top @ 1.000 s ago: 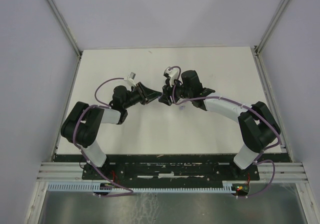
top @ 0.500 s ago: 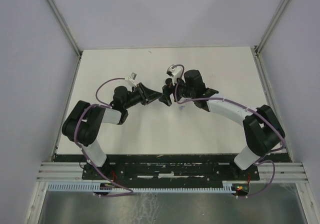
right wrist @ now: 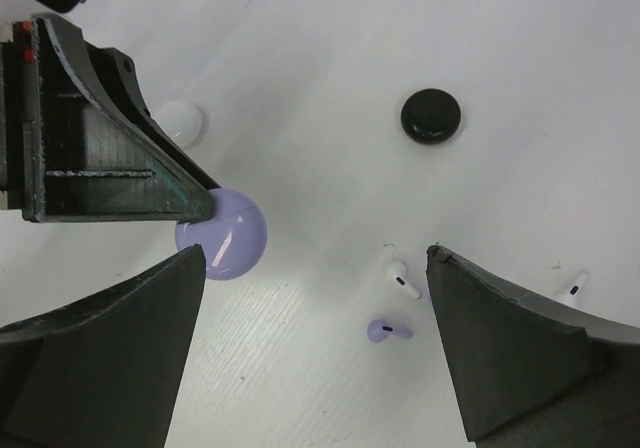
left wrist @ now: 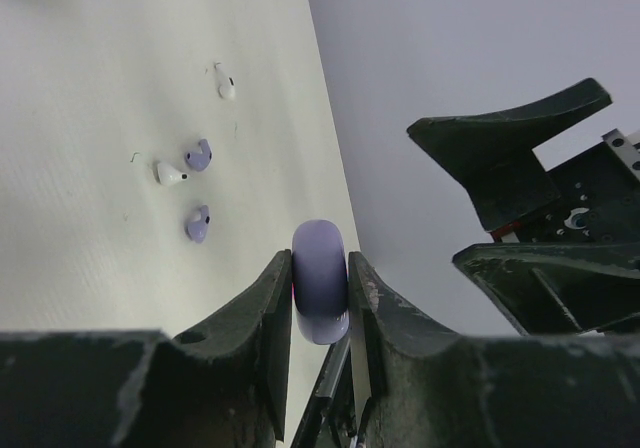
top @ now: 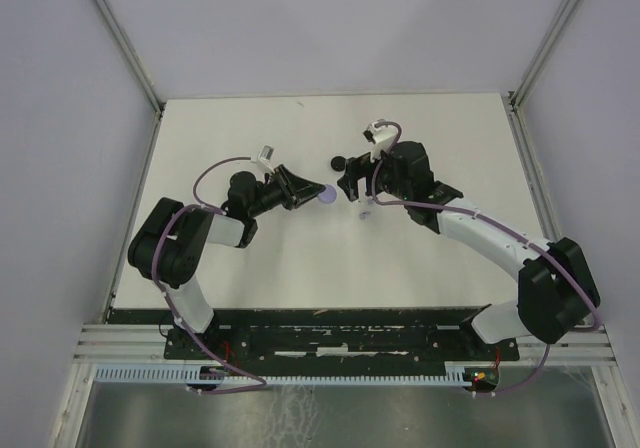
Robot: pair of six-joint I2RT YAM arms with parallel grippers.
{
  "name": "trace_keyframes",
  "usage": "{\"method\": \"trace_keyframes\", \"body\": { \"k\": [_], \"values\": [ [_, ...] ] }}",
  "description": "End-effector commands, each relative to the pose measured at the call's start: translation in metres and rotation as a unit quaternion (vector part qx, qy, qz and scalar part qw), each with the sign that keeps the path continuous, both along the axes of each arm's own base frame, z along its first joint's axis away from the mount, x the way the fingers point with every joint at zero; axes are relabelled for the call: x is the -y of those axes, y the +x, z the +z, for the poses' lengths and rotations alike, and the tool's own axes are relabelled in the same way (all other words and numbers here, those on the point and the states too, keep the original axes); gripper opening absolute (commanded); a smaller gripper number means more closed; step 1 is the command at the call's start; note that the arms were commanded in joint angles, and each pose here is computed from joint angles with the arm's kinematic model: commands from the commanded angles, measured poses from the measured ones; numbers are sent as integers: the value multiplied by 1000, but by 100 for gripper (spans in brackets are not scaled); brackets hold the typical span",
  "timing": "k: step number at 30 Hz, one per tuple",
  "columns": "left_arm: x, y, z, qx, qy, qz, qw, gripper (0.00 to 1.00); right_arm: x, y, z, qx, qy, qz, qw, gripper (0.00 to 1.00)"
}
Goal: Insert the wireless bluetooth earbuds into the charging case
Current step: Open the charging case.
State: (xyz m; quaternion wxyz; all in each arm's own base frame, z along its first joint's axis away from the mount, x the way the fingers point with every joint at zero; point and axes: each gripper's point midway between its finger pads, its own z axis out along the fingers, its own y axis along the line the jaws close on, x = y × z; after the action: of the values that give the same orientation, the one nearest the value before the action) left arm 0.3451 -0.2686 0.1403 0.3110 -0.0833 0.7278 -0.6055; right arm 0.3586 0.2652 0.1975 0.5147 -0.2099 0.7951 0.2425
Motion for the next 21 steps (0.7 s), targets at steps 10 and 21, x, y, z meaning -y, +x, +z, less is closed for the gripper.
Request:
{"method": "trace_keyframes", "body": {
  "k": [10,21],
  "values": [
    [13,1,40,48,-27,-11,998,3,-13,1,-35,-44,8,-5,999,99],
    [12,-1,54,57,-35,-10,998,3,-17,6,-61,-65,1,-11,998,99]
  ]
}}
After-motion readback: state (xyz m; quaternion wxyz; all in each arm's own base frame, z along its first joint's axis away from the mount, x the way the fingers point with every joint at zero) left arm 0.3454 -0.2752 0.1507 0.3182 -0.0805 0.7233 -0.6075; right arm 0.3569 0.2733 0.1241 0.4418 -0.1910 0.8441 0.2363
